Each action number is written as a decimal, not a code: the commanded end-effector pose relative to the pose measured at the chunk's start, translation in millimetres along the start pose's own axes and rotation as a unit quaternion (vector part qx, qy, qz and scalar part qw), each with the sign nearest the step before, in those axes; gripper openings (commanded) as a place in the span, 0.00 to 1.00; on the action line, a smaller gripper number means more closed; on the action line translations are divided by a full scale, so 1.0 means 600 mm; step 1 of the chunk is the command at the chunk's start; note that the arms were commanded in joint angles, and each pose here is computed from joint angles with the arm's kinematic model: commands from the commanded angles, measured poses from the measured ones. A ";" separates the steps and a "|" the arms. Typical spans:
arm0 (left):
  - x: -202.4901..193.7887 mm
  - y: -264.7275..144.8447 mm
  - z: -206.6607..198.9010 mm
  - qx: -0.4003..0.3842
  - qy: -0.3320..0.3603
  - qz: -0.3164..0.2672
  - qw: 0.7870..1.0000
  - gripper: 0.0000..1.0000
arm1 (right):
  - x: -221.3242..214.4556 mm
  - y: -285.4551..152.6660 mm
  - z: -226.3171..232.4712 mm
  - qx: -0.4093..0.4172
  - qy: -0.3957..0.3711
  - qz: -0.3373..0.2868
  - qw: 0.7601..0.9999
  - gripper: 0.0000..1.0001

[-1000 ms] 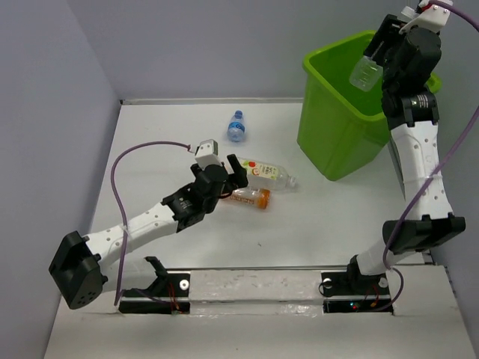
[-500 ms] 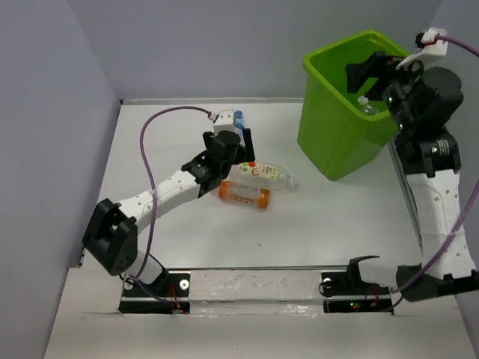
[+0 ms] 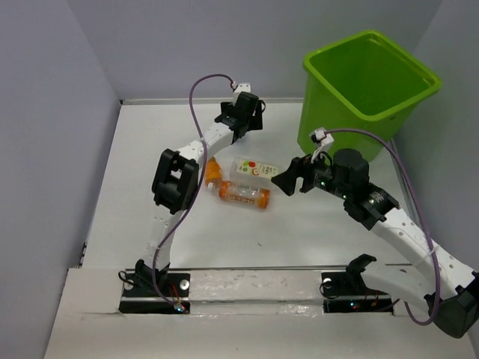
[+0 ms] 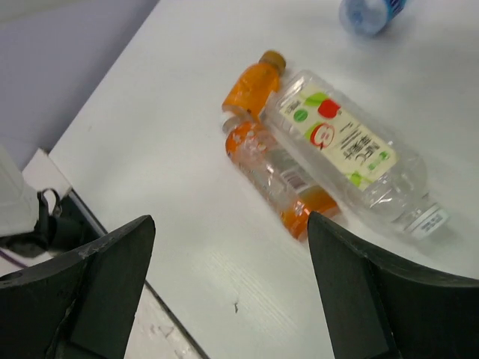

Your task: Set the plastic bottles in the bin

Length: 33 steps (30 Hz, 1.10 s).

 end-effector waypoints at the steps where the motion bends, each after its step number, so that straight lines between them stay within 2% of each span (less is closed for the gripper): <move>1: 0.041 0.022 0.027 0.015 0.018 0.000 1.000 0.99 | -0.030 -0.001 0.037 0.067 -0.014 0.000 0.998 0.88; 7: 0.027 0.085 0.039 0.023 0.031 0.029 0.999 0.99 | -0.096 0.043 0.017 0.063 -0.033 0.055 0.996 0.88; 13: -0.013 0.120 0.043 0.003 0.031 0.051 0.998 0.97 | -0.115 0.101 -0.009 0.043 -0.087 0.101 0.990 0.91; 15: -0.027 0.128 0.043 -0.002 0.032 0.059 0.998 0.91 | -0.121 0.131 -0.020 0.032 -0.101 0.121 0.987 0.93; 19: -0.038 0.132 0.049 -0.001 0.031 0.063 0.998 0.66 | -0.142 0.178 -0.038 0.002 -0.153 0.177 0.972 0.94; 20: -0.029 0.124 0.052 -0.001 0.026 0.053 0.998 0.58 | -0.146 0.186 -0.024 0.013 -0.188 0.189 0.964 0.94; 22: -0.014 0.110 0.053 -0.007 0.019 0.037 0.999 0.53 | -0.161 0.200 -0.023 0.002 -0.216 0.200 0.956 0.95; 25: 0.043 0.067 0.066 -0.017 -0.011 -0.016 1.000 0.45 | -0.185 0.224 -0.025 -0.006 -0.248 0.221 0.943 0.95; 26: 0.062 0.036 0.073 -0.025 -0.022 -0.029 0.999 0.41 | -0.205 0.233 -0.031 -0.009 -0.256 0.238 0.937 0.94; 28: 0.066 0.011 0.087 -0.032 -0.050 -0.046 0.997 0.38 | -0.218 0.247 -0.041 -0.024 -0.269 0.249 0.930 0.93; 29: 0.113 -0.038 0.097 -0.039 -0.068 -0.083 0.993 0.37 | -0.226 0.251 -0.040 -0.028 -0.275 0.252 0.927 0.93; 31: 0.113 -0.067 0.115 -0.047 -0.098 -0.105 0.988 0.36 | -0.232 0.257 -0.042 -0.033 -0.281 0.255 0.925 0.93; 32: 0.153 -0.121 0.128 -0.053 -0.116 -0.142 0.982 0.36 | -0.239 0.262 -0.050 -0.041 -0.283 0.259 0.923 0.93; 33: 0.161 -0.143 0.135 -0.056 -0.127 -0.155 0.978 0.36 | -0.239 0.265 -0.058 -0.052 -0.287 0.257 0.921 0.93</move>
Point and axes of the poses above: each gripper's point midway between its finger pads, its own y axis out along the fingers, its own z axis along the line the jaws close on, x = y × z, the point moved 3 cm from there along -y, back along the fingers, and after that the axes turned 11 degrees about y, right-handed, at the moved point
